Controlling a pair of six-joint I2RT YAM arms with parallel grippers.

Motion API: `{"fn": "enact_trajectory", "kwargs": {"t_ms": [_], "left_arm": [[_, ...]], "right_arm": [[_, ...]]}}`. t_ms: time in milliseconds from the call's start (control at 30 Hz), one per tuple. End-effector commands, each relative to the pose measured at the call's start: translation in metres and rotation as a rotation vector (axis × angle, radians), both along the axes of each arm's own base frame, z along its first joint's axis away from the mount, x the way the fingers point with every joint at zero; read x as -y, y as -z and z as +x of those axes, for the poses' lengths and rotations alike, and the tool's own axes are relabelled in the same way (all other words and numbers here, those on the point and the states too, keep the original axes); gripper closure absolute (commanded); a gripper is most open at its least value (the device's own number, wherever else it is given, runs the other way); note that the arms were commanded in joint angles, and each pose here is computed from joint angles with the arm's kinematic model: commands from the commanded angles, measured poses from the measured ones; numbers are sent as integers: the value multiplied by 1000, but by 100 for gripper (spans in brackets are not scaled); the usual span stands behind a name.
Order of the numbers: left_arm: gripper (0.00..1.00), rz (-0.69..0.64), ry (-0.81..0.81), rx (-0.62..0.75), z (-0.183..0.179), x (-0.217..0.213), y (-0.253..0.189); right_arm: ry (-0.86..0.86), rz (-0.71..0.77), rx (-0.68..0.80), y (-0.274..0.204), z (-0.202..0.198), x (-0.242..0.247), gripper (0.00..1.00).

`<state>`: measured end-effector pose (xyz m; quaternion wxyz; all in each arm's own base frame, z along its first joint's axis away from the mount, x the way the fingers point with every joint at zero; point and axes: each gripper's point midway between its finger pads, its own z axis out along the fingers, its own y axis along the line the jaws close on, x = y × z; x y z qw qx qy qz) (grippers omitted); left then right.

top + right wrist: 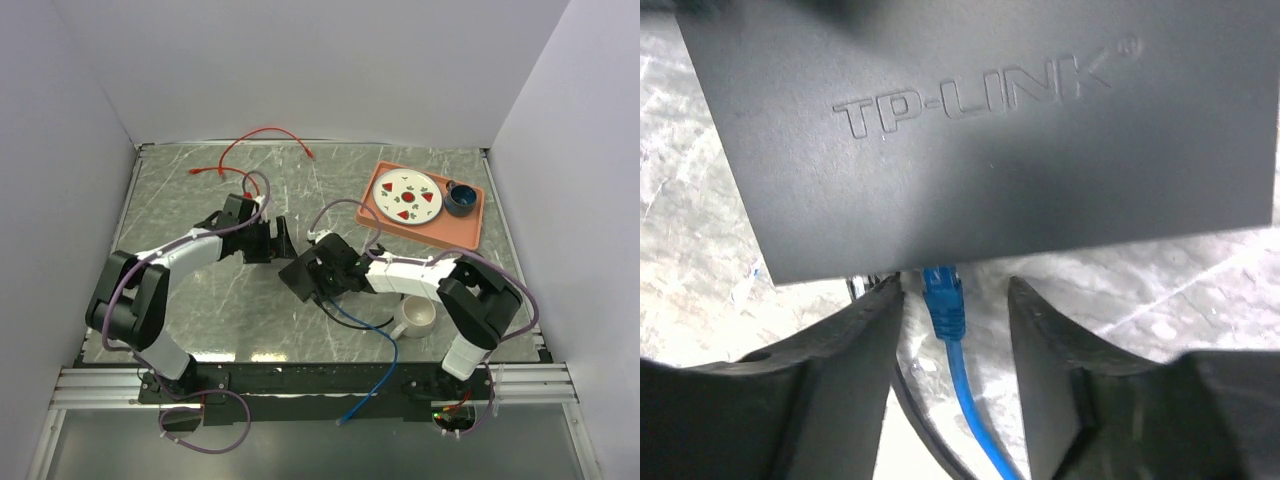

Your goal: Insert the plug into the switch port

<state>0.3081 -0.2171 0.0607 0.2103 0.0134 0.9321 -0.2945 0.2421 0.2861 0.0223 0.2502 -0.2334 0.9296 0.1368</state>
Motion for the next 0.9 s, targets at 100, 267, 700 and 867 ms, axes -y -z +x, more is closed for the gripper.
{"fn": "enact_trajectory", "kwargs": {"t_ms": [100, 267, 700, 867], "left_arm": [[2, 11, -41, 200, 38, -8, -74], [2, 61, -88, 236, 64, -27, -94], [1, 320, -279, 250, 116, -100, -99], [1, 408, -318, 205, 123, -124, -70]], "right_arm": [[11, 61, 102, -40, 6, 6, 30], [27, 125, 171, -69, 3, 15, 16], [79, 265, 284, -122, 0, 48, 1], [91, 290, 289, -123, -2, 59, 1]]}}
